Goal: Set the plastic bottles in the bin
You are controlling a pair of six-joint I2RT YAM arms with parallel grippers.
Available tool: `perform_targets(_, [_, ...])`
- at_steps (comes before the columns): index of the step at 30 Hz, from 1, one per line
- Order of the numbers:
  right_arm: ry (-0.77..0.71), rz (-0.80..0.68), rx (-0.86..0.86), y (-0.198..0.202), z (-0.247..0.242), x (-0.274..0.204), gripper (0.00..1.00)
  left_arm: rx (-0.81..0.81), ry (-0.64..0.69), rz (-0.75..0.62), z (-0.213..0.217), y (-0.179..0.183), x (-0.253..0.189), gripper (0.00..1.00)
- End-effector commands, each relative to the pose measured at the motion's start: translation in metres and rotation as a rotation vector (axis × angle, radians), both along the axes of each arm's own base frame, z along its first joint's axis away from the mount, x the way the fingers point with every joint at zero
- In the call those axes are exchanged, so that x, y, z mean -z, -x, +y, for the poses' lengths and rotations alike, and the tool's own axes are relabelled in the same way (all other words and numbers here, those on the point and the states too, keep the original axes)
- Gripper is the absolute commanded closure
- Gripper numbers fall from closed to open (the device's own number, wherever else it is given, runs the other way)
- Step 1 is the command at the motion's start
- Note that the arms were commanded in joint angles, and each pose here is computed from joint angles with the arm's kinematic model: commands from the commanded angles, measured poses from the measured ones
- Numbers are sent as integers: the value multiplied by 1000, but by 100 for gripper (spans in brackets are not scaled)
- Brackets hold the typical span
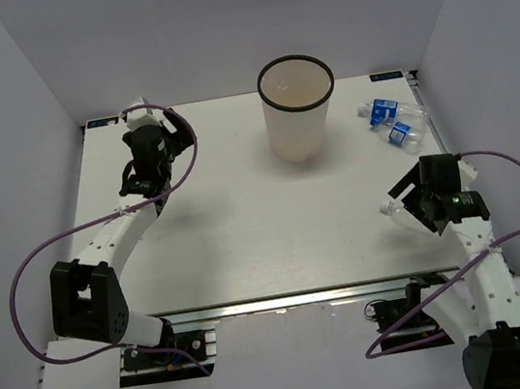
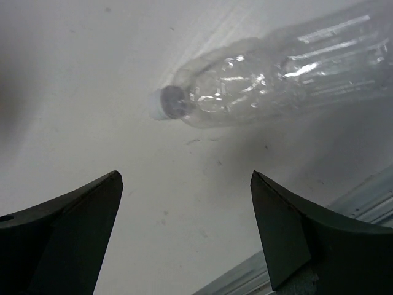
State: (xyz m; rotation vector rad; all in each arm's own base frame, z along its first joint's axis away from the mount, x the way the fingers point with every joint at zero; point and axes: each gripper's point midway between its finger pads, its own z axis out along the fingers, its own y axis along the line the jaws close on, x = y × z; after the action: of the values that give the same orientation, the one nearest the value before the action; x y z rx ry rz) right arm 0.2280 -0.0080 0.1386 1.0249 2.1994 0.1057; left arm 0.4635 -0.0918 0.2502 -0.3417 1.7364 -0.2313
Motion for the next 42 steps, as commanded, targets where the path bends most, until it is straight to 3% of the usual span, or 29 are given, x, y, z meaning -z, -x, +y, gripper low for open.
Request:
perform_targets(1, [-53, 84, 88, 21, -5, 26, 11, 50, -1, -24, -6, -1, -6, 2])
perform_targets(14, [-16, -13, 377, 6, -88, 47, 11, 69, -24, -7, -6, -1, 5, 2])
perform_targets(24, [-107, -44, 487, -23, -121, 76, 11, 82, -18, 3, -7, -1, 7, 2])
perform_targets(35, [-101, -35, 436, -44, -128, 100, 26, 63, -17, 2, -3, 1, 4, 2])
perform_targets(38, [-91, -49, 396, -48, -127, 99, 35, 63, -17, -4, -3, 1, 1, 2])
perform_targets(40, [-88, -115, 310, -61, -121, 87, 51, 66, -15, -8, -4, 0, -3, 2])
perform_targets(42, [-62, -215, 256, -75, -120, 60, 56, 62, -11, -14, -3, 1, -7, 2])
